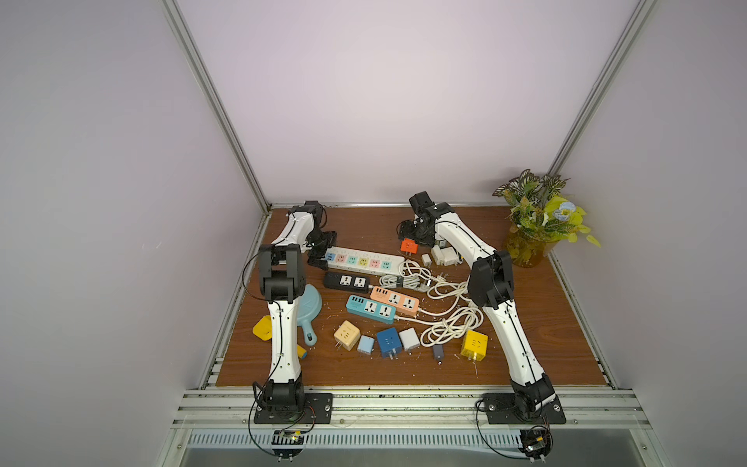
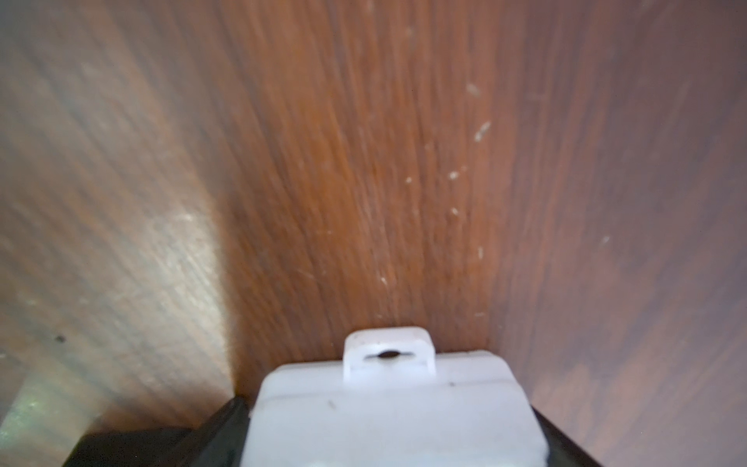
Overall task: Pull the plug off the socket
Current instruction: Place the plug at the center of the board.
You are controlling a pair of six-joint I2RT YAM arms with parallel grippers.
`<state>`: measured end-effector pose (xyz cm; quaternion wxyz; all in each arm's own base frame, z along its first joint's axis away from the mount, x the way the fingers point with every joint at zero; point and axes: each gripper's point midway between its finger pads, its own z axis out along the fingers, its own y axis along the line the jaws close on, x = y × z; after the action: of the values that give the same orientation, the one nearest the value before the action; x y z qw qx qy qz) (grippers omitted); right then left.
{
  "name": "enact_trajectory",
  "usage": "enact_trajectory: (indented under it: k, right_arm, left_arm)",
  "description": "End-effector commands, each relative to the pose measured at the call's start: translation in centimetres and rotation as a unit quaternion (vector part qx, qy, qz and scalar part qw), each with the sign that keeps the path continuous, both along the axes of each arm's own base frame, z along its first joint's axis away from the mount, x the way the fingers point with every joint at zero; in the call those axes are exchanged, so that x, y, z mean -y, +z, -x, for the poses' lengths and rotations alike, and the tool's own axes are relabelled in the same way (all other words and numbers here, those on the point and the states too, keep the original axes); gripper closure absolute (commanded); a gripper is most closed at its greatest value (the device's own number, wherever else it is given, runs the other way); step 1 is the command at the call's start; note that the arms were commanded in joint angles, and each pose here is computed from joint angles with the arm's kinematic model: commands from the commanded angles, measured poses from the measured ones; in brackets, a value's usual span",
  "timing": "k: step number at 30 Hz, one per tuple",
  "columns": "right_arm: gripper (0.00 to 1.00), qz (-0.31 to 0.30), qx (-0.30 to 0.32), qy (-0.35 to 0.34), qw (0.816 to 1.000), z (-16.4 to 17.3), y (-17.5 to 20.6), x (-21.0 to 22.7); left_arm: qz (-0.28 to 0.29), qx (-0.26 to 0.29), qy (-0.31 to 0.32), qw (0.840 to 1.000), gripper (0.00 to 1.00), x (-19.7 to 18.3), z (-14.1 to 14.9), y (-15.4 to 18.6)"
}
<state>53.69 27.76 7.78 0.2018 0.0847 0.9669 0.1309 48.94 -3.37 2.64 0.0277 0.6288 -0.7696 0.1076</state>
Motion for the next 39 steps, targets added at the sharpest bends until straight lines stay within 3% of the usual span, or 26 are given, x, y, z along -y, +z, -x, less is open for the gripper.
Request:
enact_trajectory:
  k: [1,12,20,25,30,39]
  right_arm:
    - [0.13,-0.016,0.024,-0.006,1.000,-0.8,2.2,-0.2]
    - [0.09,-0.038,0.084,0.007,0.996,-2.5,6.5,-0.6]
    - [0.10,0.005,0.114,0.036,0.993,0.8,10.0,0.4]
    - [0.23,0.022,0.098,0.052,0.994,3.1,9.1,1.3]
    - [0.27,0.041,0.091,0.072,0.992,4.4,8.4,0.4]
    - [0.44,0.062,0.068,0.067,0.993,2.9,5.5,0.6]
  left_arm:
    - [-0.010,-0.016,-0.007,1.000,0.00,0.0,1.1,0.2]
    - [-0.014,-0.004,-0.017,1.000,0.00,0.0,0.7,0.8]
    - [-0.023,0.007,-0.024,0.999,0.00,-0.3,0.4,1.5]
    - [-0.026,0.015,-0.027,0.999,0.00,-0.4,0.3,2.2]
    - [-0.042,0.038,-0.031,0.998,0.00,-0.9,-0.3,3.9]
    - [-0.052,0.058,-0.038,0.996,0.00,-1.1,-0.2,5.9]
